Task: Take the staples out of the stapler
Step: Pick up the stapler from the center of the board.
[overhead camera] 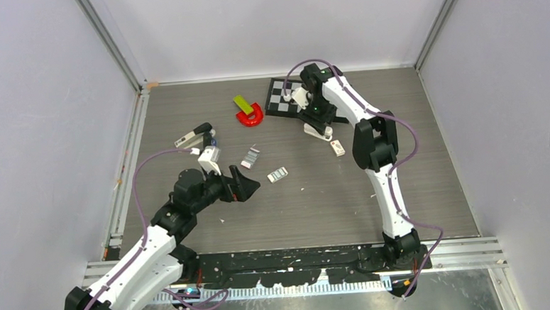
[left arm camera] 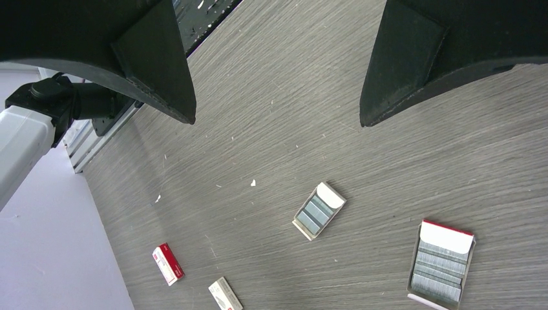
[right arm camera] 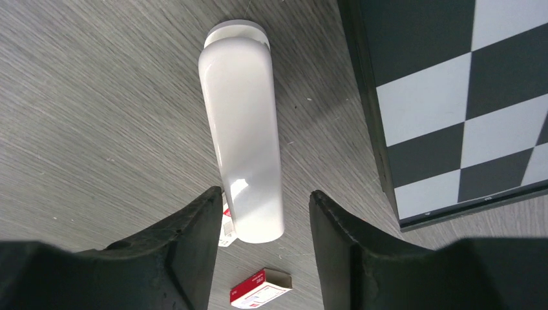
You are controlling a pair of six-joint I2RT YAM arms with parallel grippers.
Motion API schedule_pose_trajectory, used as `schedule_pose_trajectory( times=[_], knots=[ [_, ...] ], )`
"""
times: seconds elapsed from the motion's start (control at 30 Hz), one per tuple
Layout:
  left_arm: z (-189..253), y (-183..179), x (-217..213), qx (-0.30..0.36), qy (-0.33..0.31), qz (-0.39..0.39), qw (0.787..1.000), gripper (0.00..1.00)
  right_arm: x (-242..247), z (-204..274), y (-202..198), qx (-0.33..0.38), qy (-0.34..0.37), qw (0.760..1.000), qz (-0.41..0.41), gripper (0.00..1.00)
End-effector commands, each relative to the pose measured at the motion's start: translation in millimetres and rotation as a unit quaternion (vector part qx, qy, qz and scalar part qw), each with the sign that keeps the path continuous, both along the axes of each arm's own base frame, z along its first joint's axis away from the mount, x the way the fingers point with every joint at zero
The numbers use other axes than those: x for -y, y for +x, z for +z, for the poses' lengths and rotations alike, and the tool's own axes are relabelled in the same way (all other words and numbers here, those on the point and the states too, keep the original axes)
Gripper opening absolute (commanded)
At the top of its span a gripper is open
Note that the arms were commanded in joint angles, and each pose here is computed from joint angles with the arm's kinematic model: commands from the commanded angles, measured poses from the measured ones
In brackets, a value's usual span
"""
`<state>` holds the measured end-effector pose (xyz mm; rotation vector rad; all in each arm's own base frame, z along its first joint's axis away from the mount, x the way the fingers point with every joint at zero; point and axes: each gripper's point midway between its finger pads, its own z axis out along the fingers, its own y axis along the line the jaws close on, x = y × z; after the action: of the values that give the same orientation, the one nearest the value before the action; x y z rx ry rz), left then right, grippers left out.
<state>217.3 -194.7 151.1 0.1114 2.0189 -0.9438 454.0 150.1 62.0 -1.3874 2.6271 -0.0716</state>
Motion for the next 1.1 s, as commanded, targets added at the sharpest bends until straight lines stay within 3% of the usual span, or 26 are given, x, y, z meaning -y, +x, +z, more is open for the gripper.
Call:
schedule_pose_trajectory(
  times=[0.0, 0.1, 0.2, 0.4, 0.43, 0.73, 1.07],
  knots=[
    [7, 2, -1, 0.013, -0.010, 0.006, 1.000, 0.99, -3, 5, 3, 0.006, -0.002, 1.000, 0.003, 0.55],
    [6, 1, -1, 0.011, -0.011, 0.005, 1.000, 0.99, -4, 3, 2, 0.003, 0.000, 1.000, 0.003, 0.53],
    [6, 1, -1, 0.009, -0.012, 0.005, 1.000, 0.99, -5, 3, 1, 0.002, 0.001, 1.000, 0.002, 0.44],
    [8, -2, 1, 0.008, -0.022, 0.000, 1.000, 0.99, -9, 10, 2, 0.009, 0.013, 1.000, -0.002, 0.03],
    [9, -3, 1, 0.008, -0.024, -0.001, 1.000, 0.99, -12, 14, 1, 0.011, 0.024, 1.000, -0.002, 0.01],
    [18, -9, 7, 0.018, -0.061, -0.016, 0.998, 0.99, -44, 88, -10, 0.074, 0.158, 0.984, -0.028, 0.01],
    [41, -22, 17, 0.058, -0.136, -0.047, 0.988, 0.99, -71, 143, -72, 0.065, 0.307, 0.948, -0.042, 0.01]
  ],
)
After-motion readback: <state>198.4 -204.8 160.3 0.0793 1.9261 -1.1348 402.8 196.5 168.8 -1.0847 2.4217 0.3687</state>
